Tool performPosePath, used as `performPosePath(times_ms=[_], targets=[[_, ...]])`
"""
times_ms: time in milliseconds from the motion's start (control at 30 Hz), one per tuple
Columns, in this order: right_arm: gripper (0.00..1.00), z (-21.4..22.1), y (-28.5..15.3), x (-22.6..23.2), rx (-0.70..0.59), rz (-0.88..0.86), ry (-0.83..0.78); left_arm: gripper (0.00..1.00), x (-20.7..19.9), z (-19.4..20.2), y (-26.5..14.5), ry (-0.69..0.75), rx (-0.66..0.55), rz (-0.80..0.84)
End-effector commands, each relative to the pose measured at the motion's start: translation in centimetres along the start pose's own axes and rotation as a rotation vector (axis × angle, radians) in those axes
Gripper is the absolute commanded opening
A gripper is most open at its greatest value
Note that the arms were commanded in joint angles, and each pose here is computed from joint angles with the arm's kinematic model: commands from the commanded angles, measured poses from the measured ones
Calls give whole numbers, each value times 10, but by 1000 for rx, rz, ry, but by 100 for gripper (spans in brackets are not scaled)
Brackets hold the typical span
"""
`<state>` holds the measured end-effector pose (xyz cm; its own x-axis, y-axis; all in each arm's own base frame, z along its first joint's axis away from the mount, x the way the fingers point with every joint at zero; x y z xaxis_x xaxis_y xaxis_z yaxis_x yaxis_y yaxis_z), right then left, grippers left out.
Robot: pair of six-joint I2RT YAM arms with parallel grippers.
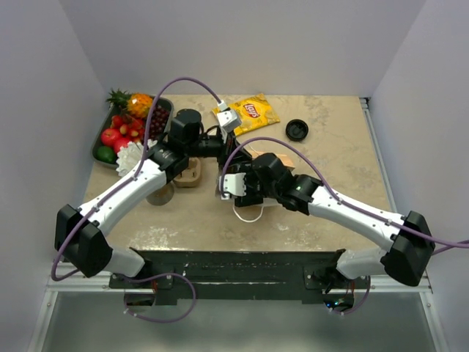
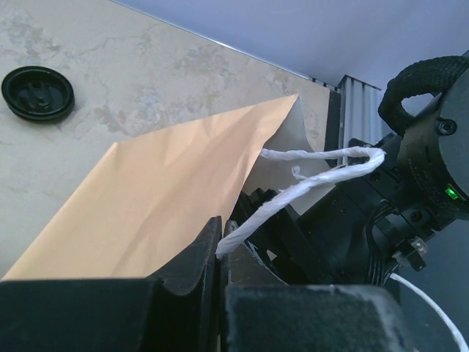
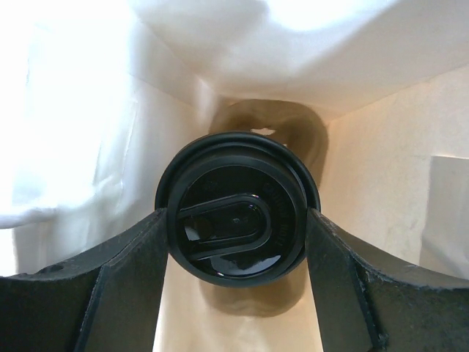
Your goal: Pack the takeout coffee
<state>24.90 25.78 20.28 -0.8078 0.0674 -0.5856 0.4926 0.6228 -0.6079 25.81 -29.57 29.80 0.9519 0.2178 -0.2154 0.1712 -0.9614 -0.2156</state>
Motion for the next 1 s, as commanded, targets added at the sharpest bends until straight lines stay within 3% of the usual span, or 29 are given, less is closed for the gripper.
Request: performPosePath(times_ms=[0,433,967], targets=[[0,-3,1,-11,30,8,97,0,-99,-21,-14,-156,16,468],[0,-58,-23,-13,-56,-21,83,0,-113,-39,-22,-326,31,635],[0,-50,-21,-28,10,81,9,0,-10,17,-10,-675,70,233]])
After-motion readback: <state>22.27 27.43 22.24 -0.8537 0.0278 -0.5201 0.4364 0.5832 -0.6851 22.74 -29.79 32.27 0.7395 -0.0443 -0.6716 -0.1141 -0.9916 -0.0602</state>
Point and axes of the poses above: each gripper's point midway between its finger pads, its own y axis out along the fingers, its own x axis along the line the jaws close on, z = x × y, the point moved 4 cm from there along -y, back along the fingers, and after that the axes turned 1 degree about y, right-handed, at the moved point
